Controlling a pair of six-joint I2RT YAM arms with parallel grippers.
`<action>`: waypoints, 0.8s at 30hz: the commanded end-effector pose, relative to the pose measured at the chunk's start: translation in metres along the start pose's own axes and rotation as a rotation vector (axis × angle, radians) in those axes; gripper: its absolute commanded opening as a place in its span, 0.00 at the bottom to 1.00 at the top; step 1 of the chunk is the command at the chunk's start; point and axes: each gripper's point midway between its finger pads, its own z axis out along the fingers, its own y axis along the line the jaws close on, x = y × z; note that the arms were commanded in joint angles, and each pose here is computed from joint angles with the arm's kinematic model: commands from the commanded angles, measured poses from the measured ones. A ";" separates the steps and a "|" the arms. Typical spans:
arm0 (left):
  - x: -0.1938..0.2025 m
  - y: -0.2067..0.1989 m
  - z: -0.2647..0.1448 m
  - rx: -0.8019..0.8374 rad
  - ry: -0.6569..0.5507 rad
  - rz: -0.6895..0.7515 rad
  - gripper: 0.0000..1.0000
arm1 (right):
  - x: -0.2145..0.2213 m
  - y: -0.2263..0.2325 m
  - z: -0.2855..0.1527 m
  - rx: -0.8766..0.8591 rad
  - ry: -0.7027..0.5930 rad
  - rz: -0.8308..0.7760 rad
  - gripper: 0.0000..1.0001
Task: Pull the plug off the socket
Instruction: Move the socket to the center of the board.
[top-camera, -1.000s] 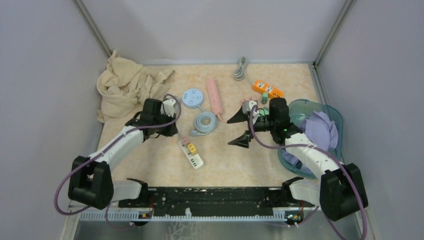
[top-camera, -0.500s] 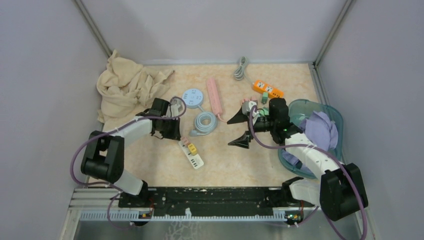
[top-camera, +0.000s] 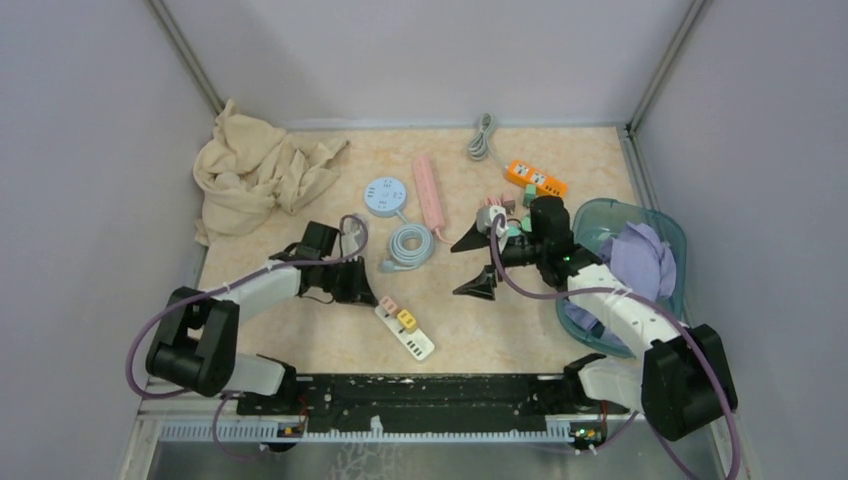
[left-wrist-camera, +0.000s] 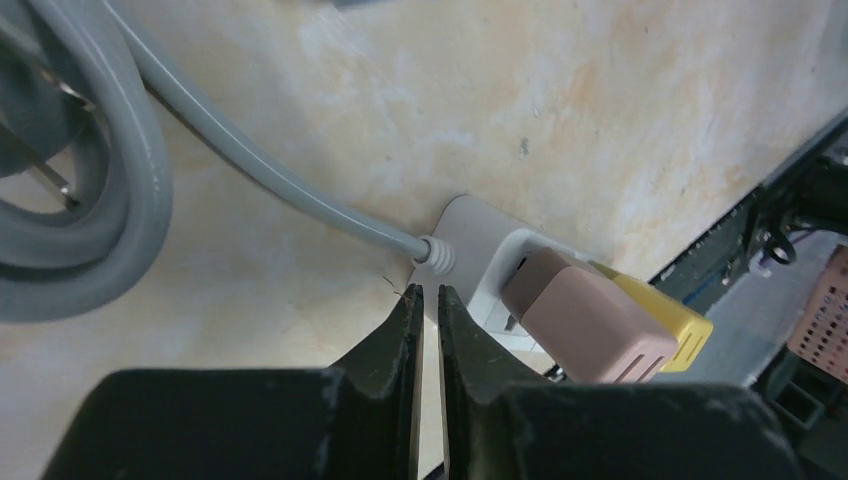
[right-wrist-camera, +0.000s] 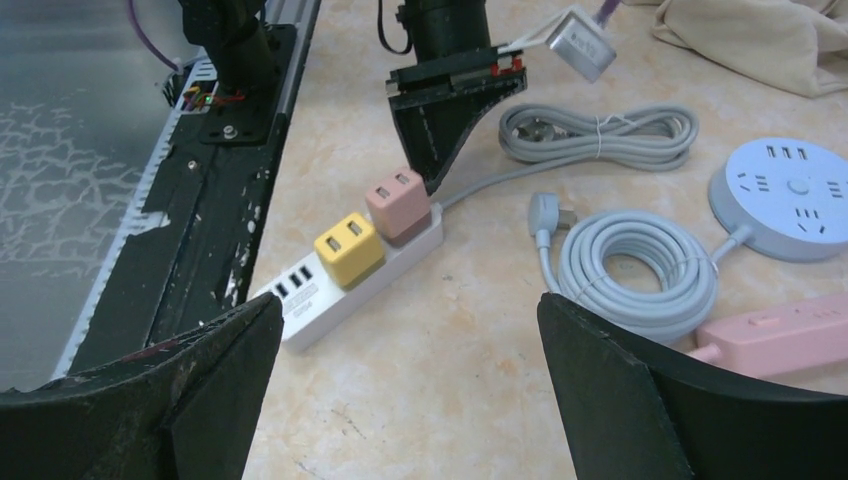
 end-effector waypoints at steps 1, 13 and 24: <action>0.011 -0.034 0.008 0.140 -0.025 -0.054 0.14 | -0.012 -0.004 0.014 -0.006 0.057 -0.086 0.98; 0.019 -0.067 0.018 0.206 -0.150 -0.085 0.15 | 0.041 0.033 0.080 0.025 0.332 -0.034 0.96; -0.003 -0.051 -0.015 0.054 -0.341 -0.039 0.20 | 0.088 0.060 0.095 0.047 0.554 -0.046 0.95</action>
